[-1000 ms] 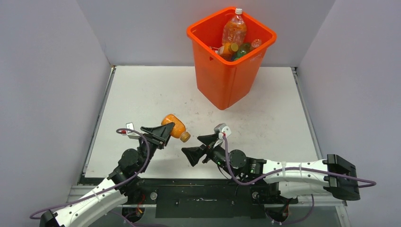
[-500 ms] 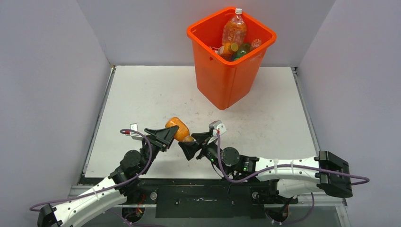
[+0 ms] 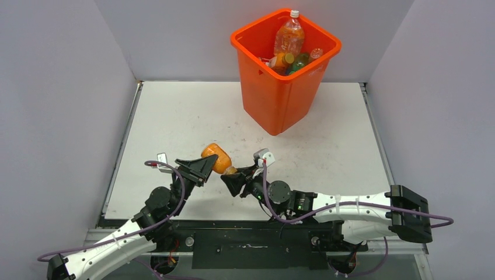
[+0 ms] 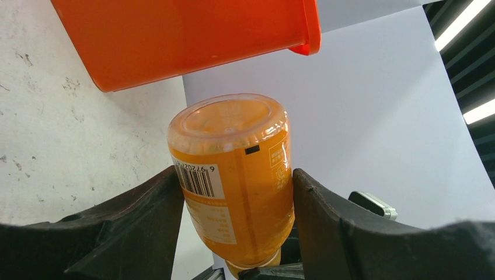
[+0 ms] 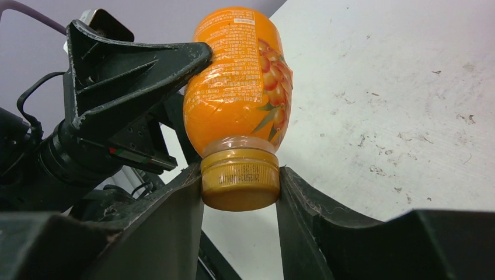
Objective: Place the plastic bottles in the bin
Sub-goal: Place the plastic bottle in the trash bin.
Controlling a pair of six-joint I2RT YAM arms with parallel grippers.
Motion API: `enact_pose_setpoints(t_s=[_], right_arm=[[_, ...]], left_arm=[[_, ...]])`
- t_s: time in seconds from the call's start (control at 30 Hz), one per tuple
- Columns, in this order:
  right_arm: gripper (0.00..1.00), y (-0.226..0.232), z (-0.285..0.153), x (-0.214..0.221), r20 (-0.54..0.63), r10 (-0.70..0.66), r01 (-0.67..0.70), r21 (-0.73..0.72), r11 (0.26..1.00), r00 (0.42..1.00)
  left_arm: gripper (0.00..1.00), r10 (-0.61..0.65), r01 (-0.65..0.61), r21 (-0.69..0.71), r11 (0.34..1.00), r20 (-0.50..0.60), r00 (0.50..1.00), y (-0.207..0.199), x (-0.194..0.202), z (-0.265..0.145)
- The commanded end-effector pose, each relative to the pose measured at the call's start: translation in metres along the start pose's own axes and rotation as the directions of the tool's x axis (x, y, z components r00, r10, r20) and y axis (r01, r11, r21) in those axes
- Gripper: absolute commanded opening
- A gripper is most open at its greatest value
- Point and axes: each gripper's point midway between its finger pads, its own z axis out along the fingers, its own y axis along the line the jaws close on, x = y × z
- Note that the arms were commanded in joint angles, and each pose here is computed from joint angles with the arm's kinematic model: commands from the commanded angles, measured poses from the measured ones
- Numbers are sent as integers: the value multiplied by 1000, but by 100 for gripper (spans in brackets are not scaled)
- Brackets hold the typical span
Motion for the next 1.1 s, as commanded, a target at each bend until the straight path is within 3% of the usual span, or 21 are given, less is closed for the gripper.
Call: enact_pose_setpoints(t_s=[0.0,0.07,0.1,0.13,0.23,0.33,0.37,0.43,0.5,0.6,0.67,0.73,0.8,0.9,1.0,1.07], right_arm=[[5,13,2,-21,26,26,-25,-42,999,999],[5,12,-1,-27,31,21,-19,-40,999,999],[5,10,-3,-29,31,12,-11,-38,999,999],[5,8,-5,-32,32,7,-6,-35,999,999],[5,1,-13,-41,16,-17,17,-9,1000,1000],[5,-13,-30,-49,-42,-63,64,39,997,997],[5,-17,-36,-54,-64,-75,78,52,996,995],[5,-25,-49,-68,-118,-99,108,76,991,988],[5,-30,-60,-79,-183,-114,129,69,989,977],[5,-30,-70,-83,-290,-132,150,41,988,948],[5,-21,-74,-78,-353,-147,155,-5,988,924],[5,-12,-75,-71,-406,-159,149,-56,987,900],[5,-8,-75,-62,-462,-172,151,-81,985,870],[5,-3,-78,-55,-509,-184,148,-111,983,841],[5,-3,-81,-56,-532,-199,161,-118,980,823],[5,-2,-82,-57,-546,-214,173,-126,977,810]], left_arm=[[32,30,-28,61,998,-33,999,-27,2,-1],[65,70,-69,41,997,-36,997,-27,1,-1],[93,96,-95,28,995,-32,995,-25,0,-1],[99,118,-117,33,993,-18,993,-28,-4,-1],[96,189,-192,47,980,59,980,-37,-23,-6],[96,377,-388,43,921,154,913,-59,-51,-15],[96,474,-486,34,873,172,864,-68,-60,-18],[96,722,-735,41,677,160,674,-91,-67,-22],[96,884,-886,123,446,95,458,-117,-61,-25],[96,986,-939,301,167,-44,162,-116,-32,-24],[96,995,-904,427,35,-104,-11,-102,-14,-25],[96,984,-831,551,-79,-91,-154,-88,4,-29],[96,967,-778,600,-186,-30,-253,-83,9,-30],[96,934,-735,600,-316,61,-351,-88,6,-26],[96,889,-660,628,-412,116,-444,-88,6,-26],[96,864,-608,664,-436,118,-490,-82,9,-28]])
